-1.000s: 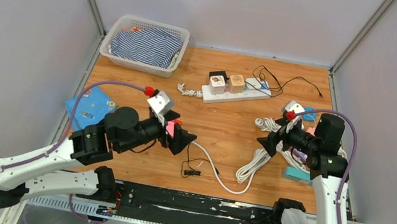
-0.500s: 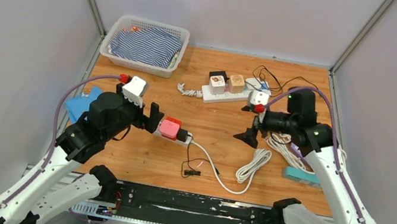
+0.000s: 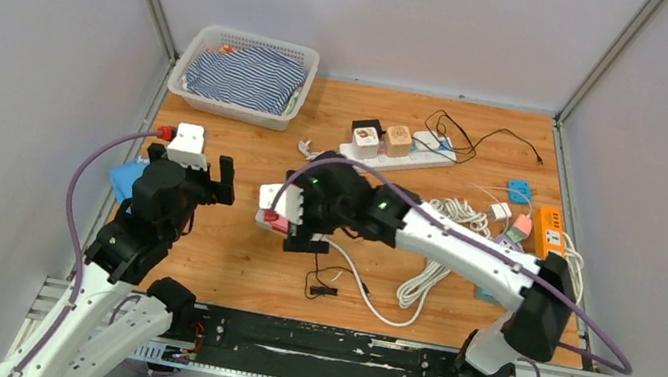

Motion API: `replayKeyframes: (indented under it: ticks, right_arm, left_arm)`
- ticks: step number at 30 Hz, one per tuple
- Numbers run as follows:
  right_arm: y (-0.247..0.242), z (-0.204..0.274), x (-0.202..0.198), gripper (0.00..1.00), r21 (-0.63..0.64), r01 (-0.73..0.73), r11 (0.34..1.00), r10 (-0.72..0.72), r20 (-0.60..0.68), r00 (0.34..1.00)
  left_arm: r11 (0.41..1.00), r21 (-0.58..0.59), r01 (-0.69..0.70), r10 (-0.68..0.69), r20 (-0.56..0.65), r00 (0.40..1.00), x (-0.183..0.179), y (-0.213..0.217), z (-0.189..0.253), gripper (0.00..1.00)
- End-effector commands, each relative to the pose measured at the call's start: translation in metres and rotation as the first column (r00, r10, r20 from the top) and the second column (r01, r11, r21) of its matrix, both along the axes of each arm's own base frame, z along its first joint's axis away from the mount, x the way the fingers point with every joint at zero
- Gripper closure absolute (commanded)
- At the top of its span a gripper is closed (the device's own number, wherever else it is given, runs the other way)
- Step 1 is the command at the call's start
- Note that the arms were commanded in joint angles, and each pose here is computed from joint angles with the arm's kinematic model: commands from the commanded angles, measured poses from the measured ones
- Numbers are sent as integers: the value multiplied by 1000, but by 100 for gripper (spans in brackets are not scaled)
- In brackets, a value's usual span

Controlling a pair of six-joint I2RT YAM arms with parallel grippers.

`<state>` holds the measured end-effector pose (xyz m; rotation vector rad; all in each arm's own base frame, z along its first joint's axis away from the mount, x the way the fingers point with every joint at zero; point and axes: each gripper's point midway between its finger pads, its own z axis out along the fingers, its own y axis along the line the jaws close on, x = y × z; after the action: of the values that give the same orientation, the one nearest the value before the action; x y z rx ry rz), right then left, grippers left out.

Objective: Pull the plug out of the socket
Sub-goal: Remove the plug from the socket.

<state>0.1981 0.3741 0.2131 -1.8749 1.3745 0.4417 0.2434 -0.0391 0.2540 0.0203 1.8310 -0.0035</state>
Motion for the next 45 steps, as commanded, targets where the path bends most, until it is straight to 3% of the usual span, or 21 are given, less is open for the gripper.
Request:
replayKeyframes:
  ticks: [1, 15, 28, 34, 45]
  right_arm:
    - [31, -22, 1, 0, -76, 112, 991, -101, 134, 986]
    - [53, -67, 5, 2, -80, 206, 975, -190, 177, 966]
    - [50, -88, 21, 5, -103, 275, 956, -242, 254, 936]
    - [49, -96, 23, 15, -116, 279, 953, -241, 266, 934]
    - [47, -87, 25, 21, -103, 285, 953, -246, 286, 926]
  left_arm:
    - [995, 21, -96, 96, 21, 995, 1, 19, 1, 0]
    - [979, 7, -206, 204, 108, 973, -11, 44, 16, 0]
    - [986, 6, -169, 167, 111, 980, -10, 38, 16, 0]
    - [988, 6, -157, 155, 113, 981, -10, 36, 16, 0]
    - [989, 5, -147, 145, 114, 983, -9, 34, 16, 0]
